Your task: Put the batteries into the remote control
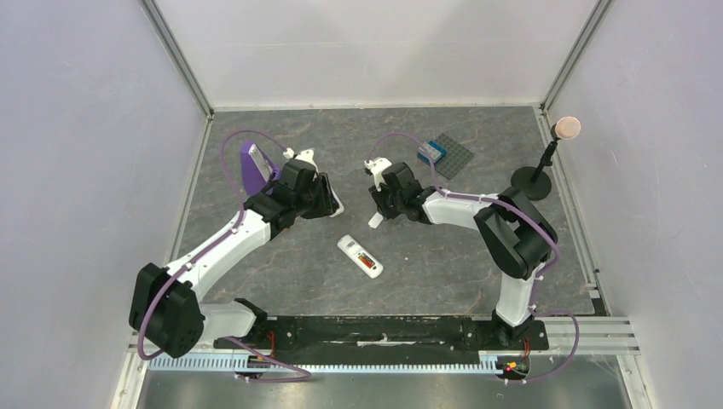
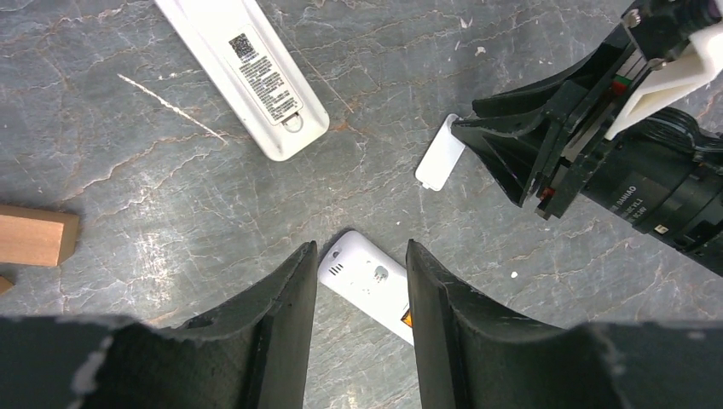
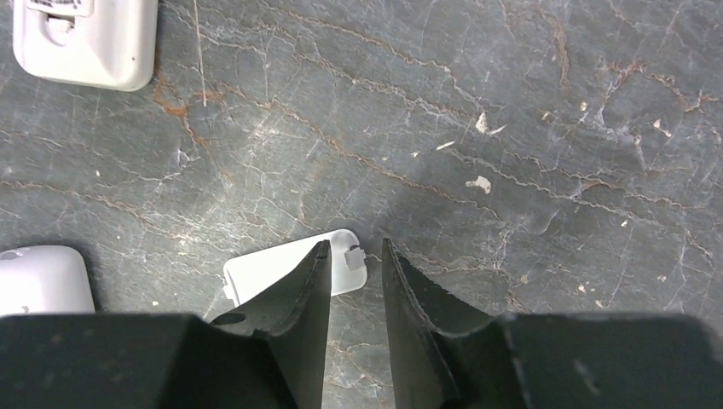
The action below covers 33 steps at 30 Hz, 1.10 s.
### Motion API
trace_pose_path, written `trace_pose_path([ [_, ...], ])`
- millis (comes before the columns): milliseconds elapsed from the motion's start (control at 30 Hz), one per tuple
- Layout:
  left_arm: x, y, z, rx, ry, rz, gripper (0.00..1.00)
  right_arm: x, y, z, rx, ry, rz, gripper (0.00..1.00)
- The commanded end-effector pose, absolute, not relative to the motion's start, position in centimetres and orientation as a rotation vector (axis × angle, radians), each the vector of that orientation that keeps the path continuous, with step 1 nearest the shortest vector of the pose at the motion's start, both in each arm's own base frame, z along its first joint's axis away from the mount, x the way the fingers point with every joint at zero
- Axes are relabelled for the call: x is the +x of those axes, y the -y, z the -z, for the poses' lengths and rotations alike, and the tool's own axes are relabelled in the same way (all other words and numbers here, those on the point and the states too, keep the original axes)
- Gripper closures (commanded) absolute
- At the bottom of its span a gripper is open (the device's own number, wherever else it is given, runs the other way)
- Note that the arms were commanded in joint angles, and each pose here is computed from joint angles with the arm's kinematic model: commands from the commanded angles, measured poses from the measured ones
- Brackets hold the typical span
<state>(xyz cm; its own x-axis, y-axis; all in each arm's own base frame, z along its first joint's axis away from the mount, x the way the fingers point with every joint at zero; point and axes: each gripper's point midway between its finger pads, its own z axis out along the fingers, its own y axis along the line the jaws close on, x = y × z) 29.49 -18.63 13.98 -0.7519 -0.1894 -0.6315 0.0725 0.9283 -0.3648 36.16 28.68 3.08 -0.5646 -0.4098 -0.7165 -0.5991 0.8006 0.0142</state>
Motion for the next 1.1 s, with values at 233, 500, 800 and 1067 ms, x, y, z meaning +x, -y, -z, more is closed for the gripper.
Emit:
trace_pose_path([
  [233,30.2,18.3,-15.1,-0.106,-2.317,0.491,0.51,36.6,-28.9,-2.7,-0.803,-2.239,-0.312,0.72],
  [500,30.1,18.2,-15.0,-0.08,-2.322,0.492,0.5,37.2,-29.1,-2.1,-0.836,-2.234,-0.295,0.76],
  [800,29.9,18.1,-15.4,-0.038,-2.311,0.493,0.49,36.5,-28.8,-2.3,-0.77,-2.285,-0.317,1.0],
  [1067,29.7,18.2,-16.6,0.044,-2.212,0.527,0.22,36.0,-30.0,-7.4,-0.583,-2.273,-0.516,1.0],
])
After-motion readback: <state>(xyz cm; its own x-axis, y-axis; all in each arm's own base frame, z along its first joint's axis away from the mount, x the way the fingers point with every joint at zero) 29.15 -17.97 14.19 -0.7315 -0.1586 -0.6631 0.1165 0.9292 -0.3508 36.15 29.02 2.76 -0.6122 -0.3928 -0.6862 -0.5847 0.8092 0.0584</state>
